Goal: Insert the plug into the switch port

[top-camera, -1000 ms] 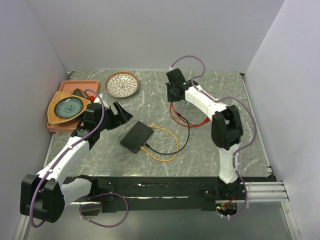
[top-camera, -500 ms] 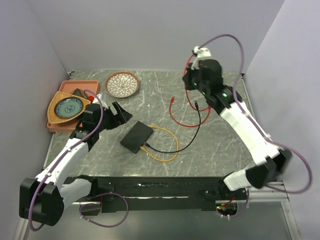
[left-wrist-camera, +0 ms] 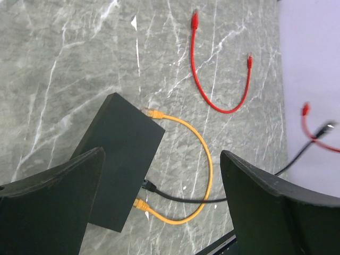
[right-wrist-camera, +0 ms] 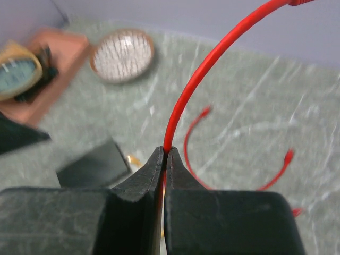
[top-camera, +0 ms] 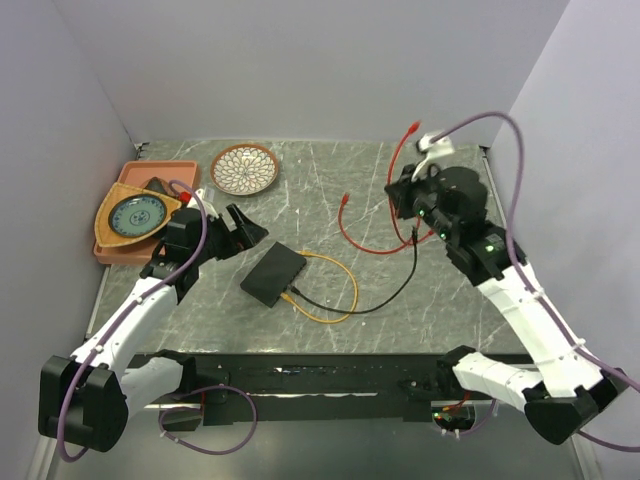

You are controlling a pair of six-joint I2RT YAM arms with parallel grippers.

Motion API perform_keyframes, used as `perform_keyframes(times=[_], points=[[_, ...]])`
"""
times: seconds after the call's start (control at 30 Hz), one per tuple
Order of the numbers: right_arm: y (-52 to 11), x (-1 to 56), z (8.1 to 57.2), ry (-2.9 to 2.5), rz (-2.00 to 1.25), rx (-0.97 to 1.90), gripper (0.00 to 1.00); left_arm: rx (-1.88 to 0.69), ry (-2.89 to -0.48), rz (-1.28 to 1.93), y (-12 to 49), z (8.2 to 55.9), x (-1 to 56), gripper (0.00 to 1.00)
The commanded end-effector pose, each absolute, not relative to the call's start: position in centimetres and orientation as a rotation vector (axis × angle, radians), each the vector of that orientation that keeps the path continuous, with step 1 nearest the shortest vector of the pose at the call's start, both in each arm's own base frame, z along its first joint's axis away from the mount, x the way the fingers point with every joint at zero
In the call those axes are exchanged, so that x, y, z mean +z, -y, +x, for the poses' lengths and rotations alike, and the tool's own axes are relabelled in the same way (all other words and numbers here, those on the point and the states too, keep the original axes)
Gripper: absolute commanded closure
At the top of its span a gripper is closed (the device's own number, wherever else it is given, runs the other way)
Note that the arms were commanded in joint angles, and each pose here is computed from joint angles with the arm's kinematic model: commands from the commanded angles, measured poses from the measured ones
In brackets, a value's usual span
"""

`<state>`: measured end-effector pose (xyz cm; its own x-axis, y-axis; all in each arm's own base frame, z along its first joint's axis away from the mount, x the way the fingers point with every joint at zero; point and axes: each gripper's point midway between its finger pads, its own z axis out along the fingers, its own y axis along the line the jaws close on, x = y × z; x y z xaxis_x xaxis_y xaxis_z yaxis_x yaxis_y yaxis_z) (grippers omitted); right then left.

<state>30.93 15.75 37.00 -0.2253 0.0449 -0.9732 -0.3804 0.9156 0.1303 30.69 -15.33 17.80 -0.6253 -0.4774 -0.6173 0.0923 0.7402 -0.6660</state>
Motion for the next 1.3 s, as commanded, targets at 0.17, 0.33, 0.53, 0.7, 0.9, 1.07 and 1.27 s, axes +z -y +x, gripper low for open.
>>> perform_keyframes(times=[0.17,0.33,0.53,0.7,0.9,1.07,1.27], points=[[-18.2,19.6,27.4,-2.208,-0.46,0.455,1.0,-0.923,-2.077,-0.277,16.2,30.6,17.5,0.04],[-20.6,12.8,23.9,-2.377,-0.642,0.403,1.0,-0.951,-2.064,-0.265,16.6,30.9,17.5,0.04],[-22.0,7.4,20.6,-2.575,-0.761,0.336,0.6,-0.975,-2.077,-0.274,17.0,31.2,16.8,0.04],[-22.9,8.3,21.7,-2.533,-0.732,0.353,0.19,-0.966,-2.087,-0.266,17.1,31.6,16.7,0.04],[-25.6,9.1,24.7,-2.527,-0.649,0.397,0.09,-0.939,-2.099,-0.263,16.9,31.9,16.6,0.04],[-27.5,8.5,27.0,-2.552,-0.553,0.385,0.15,-0.928,-2.092,-0.266,16.7,31.8,16.9,0.04],[-27.2,6.2,28.6,-2.643,-0.445,0.262,0.24,-0.912,-2.085,-0.271,16.4,31.8,17.2,0.04]])
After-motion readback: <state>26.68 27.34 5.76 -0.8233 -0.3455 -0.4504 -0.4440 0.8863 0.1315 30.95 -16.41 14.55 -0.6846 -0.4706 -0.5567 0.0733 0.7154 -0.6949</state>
